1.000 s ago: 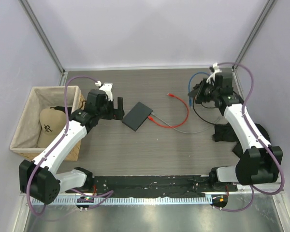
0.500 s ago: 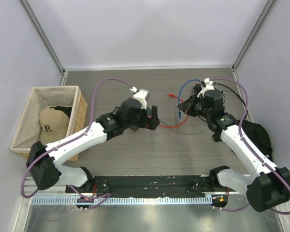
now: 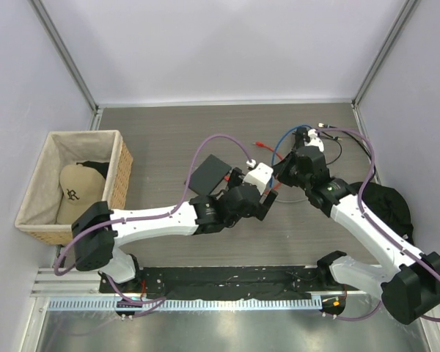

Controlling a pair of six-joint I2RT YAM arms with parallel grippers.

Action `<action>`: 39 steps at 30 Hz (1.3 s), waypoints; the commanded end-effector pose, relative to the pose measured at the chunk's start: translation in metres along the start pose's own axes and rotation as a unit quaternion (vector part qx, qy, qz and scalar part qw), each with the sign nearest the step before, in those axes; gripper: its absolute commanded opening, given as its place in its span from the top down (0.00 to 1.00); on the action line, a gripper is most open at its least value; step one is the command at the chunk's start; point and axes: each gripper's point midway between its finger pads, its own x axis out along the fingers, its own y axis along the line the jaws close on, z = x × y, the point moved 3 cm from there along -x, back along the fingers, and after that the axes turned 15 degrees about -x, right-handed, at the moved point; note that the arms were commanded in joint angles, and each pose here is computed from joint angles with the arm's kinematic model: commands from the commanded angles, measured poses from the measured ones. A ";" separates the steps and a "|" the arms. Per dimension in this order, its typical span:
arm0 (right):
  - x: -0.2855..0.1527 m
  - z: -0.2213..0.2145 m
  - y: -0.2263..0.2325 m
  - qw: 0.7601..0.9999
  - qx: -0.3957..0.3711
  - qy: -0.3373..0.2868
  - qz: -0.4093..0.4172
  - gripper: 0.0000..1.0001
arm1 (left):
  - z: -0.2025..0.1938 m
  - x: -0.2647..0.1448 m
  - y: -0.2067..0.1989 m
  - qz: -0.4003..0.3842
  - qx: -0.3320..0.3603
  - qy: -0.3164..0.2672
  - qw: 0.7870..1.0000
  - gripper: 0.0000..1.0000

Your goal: Insert the plug into the switch port

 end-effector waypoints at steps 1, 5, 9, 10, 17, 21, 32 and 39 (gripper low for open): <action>-0.011 0.017 0.003 0.999 0.028 -0.039 -0.010 0.99 | 0.046 0.007 -0.021 -0.016 -0.025 -0.098 0.995 0.09; -0.012 0.016 0.004 0.999 0.035 -0.040 -0.009 0.99 | 0.042 0.019 -0.032 -0.030 -0.023 -0.108 0.993 0.14; -0.013 0.015 0.004 0.999 0.038 -0.039 -0.008 0.99 | 0.035 0.032 -0.040 -0.041 -0.022 -0.106 0.993 0.20; -0.013 0.015 0.004 0.999 0.038 -0.039 -0.008 0.99 | 0.033 0.035 -0.040 -0.038 -0.021 -0.105 0.994 0.22; -0.013 0.014 0.006 0.998 0.042 -0.039 -0.002 0.99 | 0.040 0.040 -0.041 -0.030 -0.029 -0.130 0.991 0.56; -0.013 0.014 0.007 0.998 0.041 -0.039 0.002 0.99 | 0.041 0.040 -0.044 -0.036 -0.029 -0.130 0.990 0.85; -0.038 0.063 0.013 0.992 -0.006 -0.126 -0.001 0.48 | 0.073 0.017 -0.005 -0.025 -0.070 -0.147 0.986 1.00; -0.077 0.104 0.031 0.974 -0.106 -0.195 0.041 0.40 | 0.126 -0.015 0.033 -0.051 -0.100 -0.162 0.980 1.00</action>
